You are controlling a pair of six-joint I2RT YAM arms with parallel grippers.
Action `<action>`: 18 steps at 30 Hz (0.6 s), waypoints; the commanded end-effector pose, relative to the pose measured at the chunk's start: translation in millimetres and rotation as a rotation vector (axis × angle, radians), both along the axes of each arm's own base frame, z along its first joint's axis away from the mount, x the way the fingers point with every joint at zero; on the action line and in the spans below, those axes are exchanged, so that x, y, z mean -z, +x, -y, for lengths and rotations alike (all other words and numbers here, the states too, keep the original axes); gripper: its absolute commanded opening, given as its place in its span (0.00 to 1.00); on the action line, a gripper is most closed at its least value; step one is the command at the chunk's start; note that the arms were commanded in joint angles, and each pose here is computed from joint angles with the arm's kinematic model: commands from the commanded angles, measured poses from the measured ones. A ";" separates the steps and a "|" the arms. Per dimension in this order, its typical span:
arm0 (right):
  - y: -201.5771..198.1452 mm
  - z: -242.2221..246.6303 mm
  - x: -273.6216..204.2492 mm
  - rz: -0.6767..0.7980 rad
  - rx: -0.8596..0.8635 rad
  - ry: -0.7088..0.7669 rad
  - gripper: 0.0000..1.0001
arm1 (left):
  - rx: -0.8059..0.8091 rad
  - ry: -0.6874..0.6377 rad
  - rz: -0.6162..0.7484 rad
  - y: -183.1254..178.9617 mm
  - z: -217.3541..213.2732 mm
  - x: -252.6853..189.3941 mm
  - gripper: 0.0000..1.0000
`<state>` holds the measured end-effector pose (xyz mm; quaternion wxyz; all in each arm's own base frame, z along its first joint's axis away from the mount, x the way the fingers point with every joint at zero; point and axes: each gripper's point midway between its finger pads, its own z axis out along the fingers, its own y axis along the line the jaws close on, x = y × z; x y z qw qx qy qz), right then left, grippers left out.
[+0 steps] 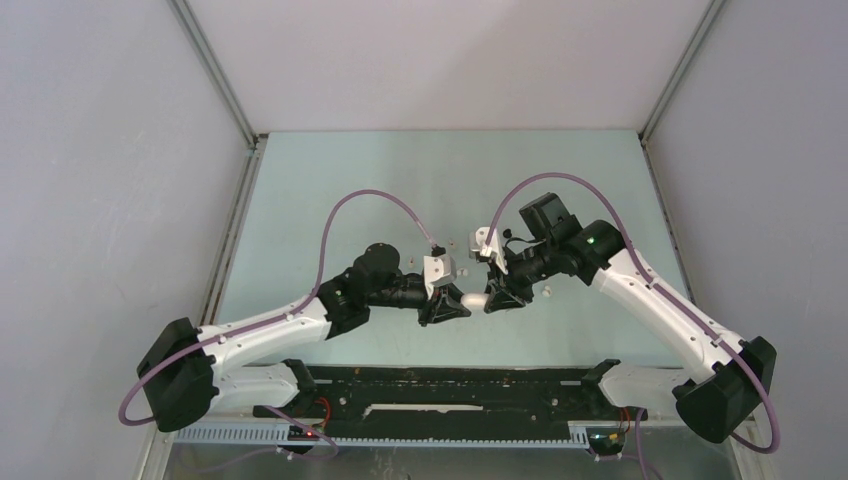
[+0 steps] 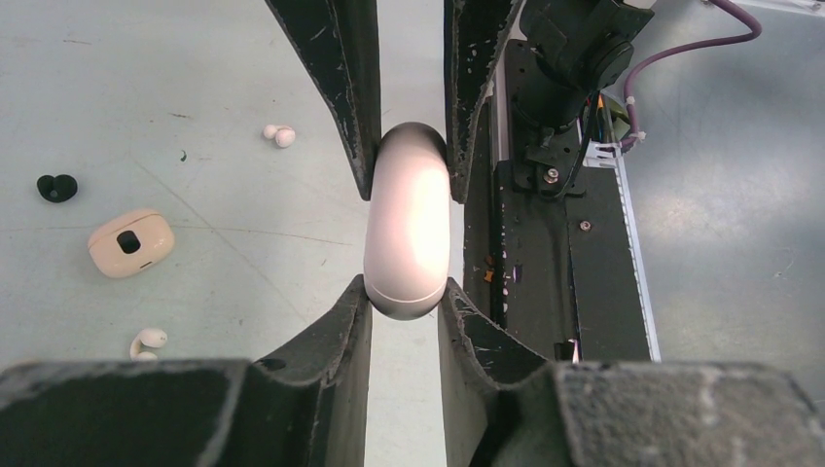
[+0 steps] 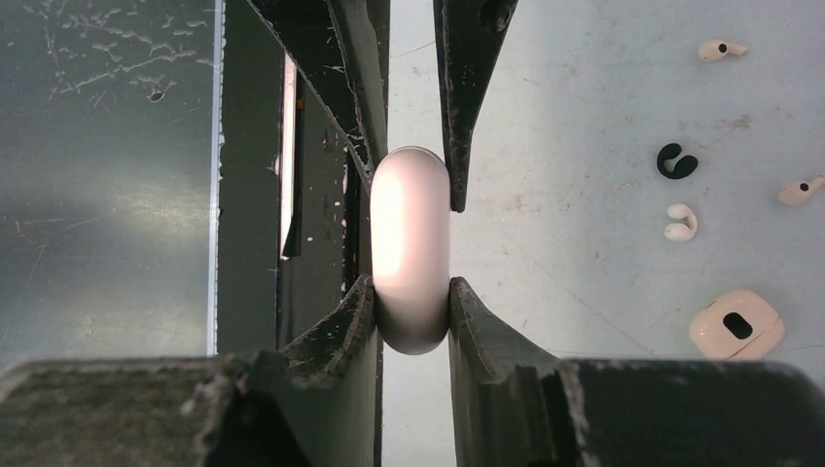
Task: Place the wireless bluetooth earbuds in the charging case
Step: Open the charging case.
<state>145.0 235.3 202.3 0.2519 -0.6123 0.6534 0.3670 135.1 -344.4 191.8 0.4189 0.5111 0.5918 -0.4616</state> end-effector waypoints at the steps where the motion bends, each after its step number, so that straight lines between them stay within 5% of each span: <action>1: 5.6 -8.8 -18.4 0.018 -0.001 0.062 0.15 | 0.018 -0.051 0.044 1.0 7.7 -19.5 0.30; 10: 6.1 -7.6 -19.1 0.017 0.005 0.064 0.14 | 0.024 -0.061 0.036 -1.0 8.8 -21.0 0.37; 18: 6.6 -7.6 -18.1 0.018 0.006 0.058 0.14 | 0.030 -0.061 0.021 -1.9 10.0 -21.7 0.31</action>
